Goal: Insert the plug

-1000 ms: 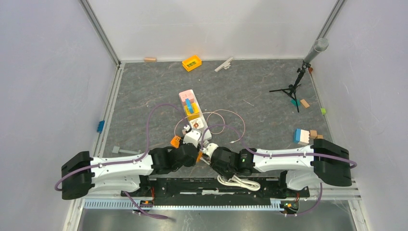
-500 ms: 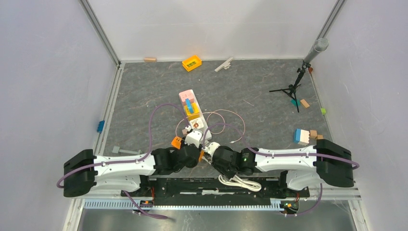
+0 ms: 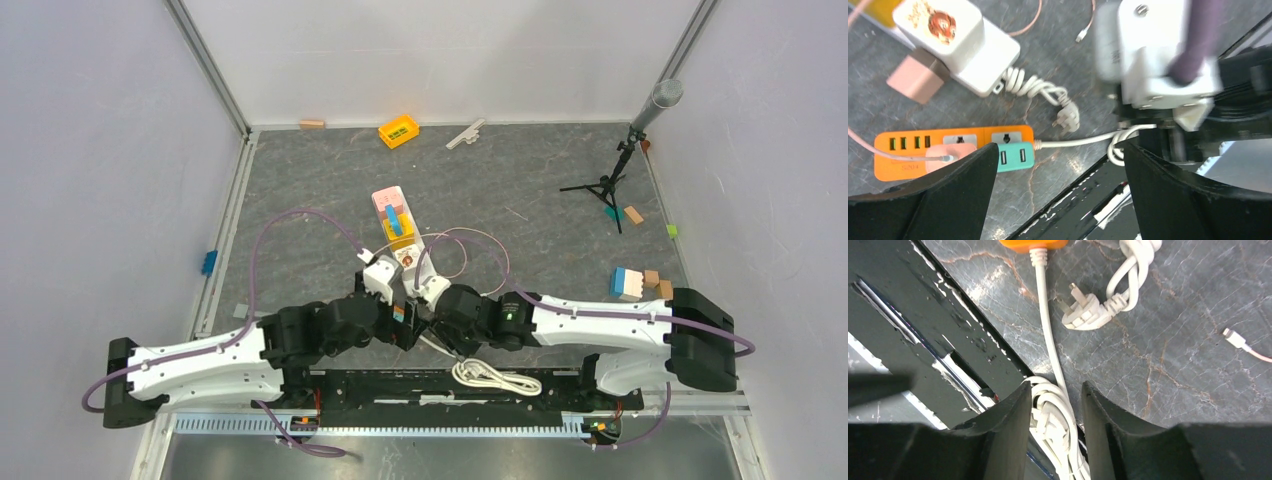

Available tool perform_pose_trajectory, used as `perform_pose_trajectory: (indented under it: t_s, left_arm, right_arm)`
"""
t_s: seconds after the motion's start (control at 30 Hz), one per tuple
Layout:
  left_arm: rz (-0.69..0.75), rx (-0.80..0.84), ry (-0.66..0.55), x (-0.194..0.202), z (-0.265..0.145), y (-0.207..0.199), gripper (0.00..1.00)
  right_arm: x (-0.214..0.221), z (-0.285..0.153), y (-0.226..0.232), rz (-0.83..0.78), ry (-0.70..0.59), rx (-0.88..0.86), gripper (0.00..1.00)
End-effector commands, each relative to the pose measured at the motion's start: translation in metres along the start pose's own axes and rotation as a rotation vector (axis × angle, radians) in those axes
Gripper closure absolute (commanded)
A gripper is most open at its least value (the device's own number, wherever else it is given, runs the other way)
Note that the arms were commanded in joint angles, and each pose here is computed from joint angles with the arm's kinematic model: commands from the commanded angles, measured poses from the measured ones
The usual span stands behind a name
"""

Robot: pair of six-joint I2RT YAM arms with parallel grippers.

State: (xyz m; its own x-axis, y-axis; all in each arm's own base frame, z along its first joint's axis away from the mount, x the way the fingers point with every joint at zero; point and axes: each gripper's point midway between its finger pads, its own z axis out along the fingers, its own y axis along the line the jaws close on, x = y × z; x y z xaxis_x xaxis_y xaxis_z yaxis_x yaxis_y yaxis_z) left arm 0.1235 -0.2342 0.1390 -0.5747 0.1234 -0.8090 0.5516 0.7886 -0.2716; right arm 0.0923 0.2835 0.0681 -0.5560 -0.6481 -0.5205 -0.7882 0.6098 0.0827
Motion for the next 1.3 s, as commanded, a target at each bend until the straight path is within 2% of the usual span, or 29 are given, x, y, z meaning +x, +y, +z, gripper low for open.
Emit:
perform_pose_trajectory:
  t_s: [0.0,0.07,0.23,0.43,0.47,0.7,0.8,0.9,0.97,1.07,1.13,1.27]
  left_arm:
    - [0.025,0.024,-0.053,-0.036,-0.022,-0.009,0.0]
    - [0.02,0.021,-0.067,-0.044,-0.027,-0.009,0.0]
    - [0.019,0.039,-0.098,-0.056,-0.032,-0.011,0.0]
    - [-0.086,-0.001,-0.147,-0.075,-0.03,0.017,0.0]
    - [-0.109,-0.004,-0.157,-0.08,-0.029,0.025,0.0]
    - [-0.197,-0.087,-0.155,-0.106,-0.018,0.087,0.0]
    - [-0.274,-0.093,-0.161,-0.118,-0.011,0.116,0.0]
    - [-0.342,-0.174,-0.209,-0.13,-0.012,0.158,0.0]
    - [-0.351,-0.296,-0.258,-0.137,-0.02,0.189,0.0]
    - [-0.381,-0.449,-0.309,-0.139,-0.031,0.226,0.0]
    - [-0.402,-0.504,-0.334,-0.137,-0.033,0.242,0.0]
    - [-0.357,-0.661,-0.354,-0.123,-0.042,0.27,0.0]
  right_arm:
    - [-0.028,-0.014,-0.002,0.013,-0.071,-0.005,0.52]
    - [-0.034,-0.016,-0.004,0.029,-0.086,-0.01,0.48]
    - [-0.043,-0.021,-0.016,0.116,-0.129,-0.032,0.29]
    - [-0.051,-0.028,-0.047,0.208,-0.181,-0.004,0.03]
    - [-0.052,-0.029,-0.055,0.224,-0.186,0.011,0.02]
    - [-0.047,-0.034,-0.125,0.401,-0.235,0.138,0.02]
    - [-0.04,-0.043,-0.167,0.493,-0.318,0.273,0.02]
    - [-0.026,-0.062,-0.216,0.583,-0.442,0.493,0.02]
    - [-0.018,-0.078,-0.241,0.596,-0.529,0.646,0.02]
    - [-0.001,-0.098,-0.266,0.593,-0.592,0.841,0.02]
    - [0.012,-0.11,-0.28,0.573,-0.598,0.967,0.02]
    - [0.052,-0.129,-0.301,0.46,-0.524,1.237,0.02]
